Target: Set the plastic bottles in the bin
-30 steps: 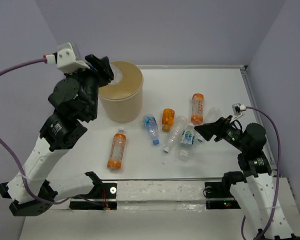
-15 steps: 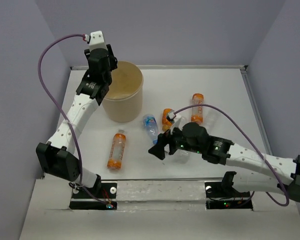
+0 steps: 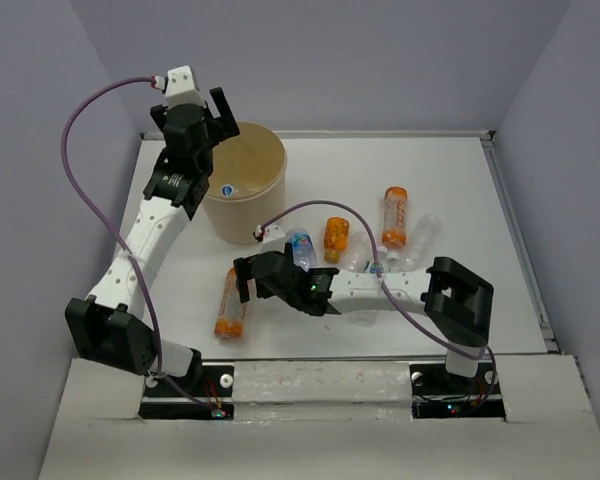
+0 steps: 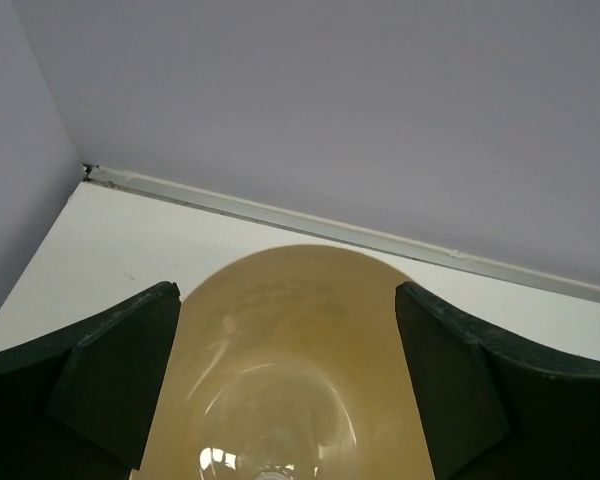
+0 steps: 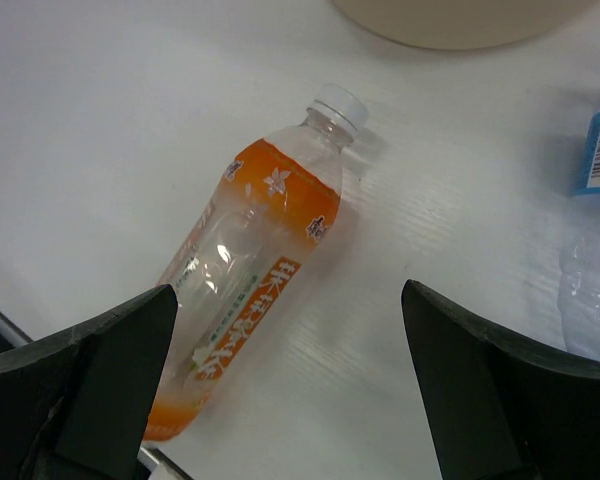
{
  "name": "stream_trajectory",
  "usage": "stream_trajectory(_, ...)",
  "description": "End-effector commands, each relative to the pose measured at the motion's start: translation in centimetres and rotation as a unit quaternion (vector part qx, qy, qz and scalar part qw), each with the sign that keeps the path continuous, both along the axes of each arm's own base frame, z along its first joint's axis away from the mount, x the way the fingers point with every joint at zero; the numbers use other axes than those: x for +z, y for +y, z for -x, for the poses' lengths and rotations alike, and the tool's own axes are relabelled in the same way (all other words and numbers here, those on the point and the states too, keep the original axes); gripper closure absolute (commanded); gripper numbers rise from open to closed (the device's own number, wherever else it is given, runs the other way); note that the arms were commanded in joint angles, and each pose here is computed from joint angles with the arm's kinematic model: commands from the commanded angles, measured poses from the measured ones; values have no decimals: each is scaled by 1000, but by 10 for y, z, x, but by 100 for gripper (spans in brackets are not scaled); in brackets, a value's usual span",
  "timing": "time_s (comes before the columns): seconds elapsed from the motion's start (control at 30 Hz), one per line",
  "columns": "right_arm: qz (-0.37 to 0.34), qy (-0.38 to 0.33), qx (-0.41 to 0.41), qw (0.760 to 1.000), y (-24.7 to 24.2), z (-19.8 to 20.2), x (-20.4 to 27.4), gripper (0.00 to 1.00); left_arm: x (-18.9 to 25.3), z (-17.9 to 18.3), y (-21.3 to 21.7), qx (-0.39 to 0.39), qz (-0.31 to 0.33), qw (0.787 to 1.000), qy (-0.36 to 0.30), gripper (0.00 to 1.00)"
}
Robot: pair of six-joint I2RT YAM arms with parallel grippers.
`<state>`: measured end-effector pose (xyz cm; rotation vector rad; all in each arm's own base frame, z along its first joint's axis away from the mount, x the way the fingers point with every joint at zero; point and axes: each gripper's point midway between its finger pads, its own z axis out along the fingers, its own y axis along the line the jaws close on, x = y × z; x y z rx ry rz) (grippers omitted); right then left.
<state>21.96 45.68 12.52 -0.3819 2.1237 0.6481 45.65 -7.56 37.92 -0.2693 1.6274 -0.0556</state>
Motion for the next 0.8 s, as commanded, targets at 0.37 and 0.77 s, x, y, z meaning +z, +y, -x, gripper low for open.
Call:
stream_trajectory(0.37, -71, 55, -91, 992, 60, -21, -29, 0, 39, 160, 9, -108, 86, 985, -104, 1)
stream_trajectory(0.77, -31, 81, -113, 990, 57, -20, -72, 33, -38, 238, 33, -107, 82, 986, -97, 1)
